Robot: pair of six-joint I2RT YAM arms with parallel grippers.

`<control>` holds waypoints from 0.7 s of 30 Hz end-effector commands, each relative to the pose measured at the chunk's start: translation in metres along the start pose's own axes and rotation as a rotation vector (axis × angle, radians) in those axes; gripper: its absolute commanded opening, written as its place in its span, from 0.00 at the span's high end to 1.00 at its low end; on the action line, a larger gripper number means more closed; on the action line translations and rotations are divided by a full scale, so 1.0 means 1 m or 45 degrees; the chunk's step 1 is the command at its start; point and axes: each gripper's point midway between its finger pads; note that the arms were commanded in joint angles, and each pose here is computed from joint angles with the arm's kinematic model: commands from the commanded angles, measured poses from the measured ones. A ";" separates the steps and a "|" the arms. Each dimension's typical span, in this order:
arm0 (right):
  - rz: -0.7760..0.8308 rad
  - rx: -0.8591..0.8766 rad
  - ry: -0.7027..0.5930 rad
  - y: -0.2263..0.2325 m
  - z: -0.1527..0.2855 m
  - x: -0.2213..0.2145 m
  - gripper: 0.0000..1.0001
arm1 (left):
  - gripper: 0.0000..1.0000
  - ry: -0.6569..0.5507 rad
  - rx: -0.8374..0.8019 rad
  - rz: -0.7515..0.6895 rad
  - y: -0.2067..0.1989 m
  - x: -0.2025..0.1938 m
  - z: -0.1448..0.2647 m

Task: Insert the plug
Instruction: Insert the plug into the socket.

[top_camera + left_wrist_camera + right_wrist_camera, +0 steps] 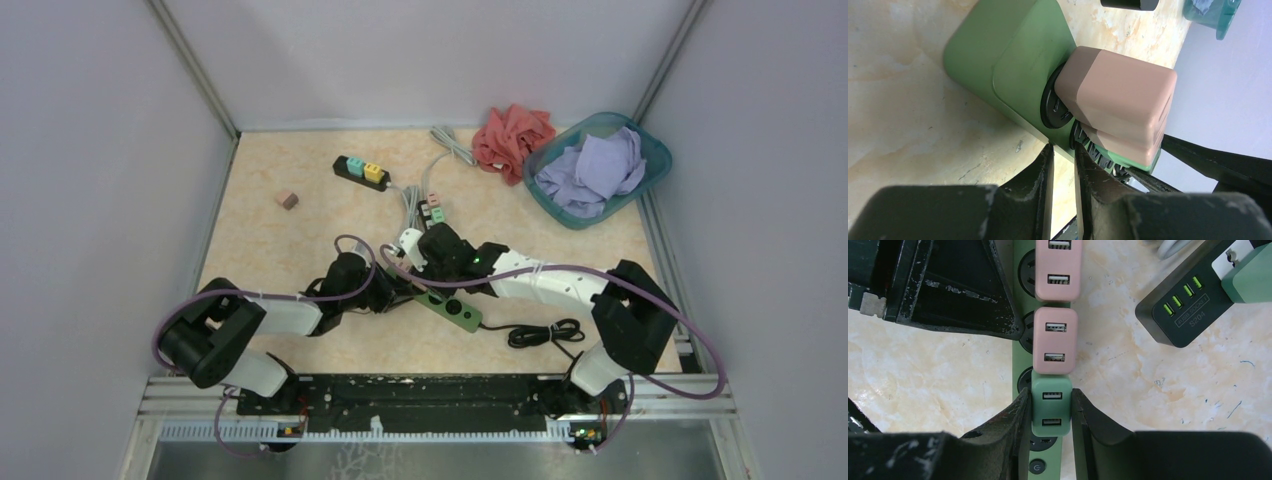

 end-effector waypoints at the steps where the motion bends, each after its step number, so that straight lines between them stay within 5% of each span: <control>1: 0.056 0.080 0.478 0.017 -0.016 -0.114 1.00 | 0.75 -0.006 0.162 -0.028 0.034 -0.004 -0.001; 21: 0.050 0.077 0.210 0.017 -0.009 -0.061 0.99 | 0.75 -0.019 0.161 -0.026 0.034 -0.003 0.001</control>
Point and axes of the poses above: each gripper's point midway between its finger pads, its own z axis back along the fingers, its own y axis along the line the jaws close on, x = y × z, and after that the axes turned 7 degrees about -z, right-handed
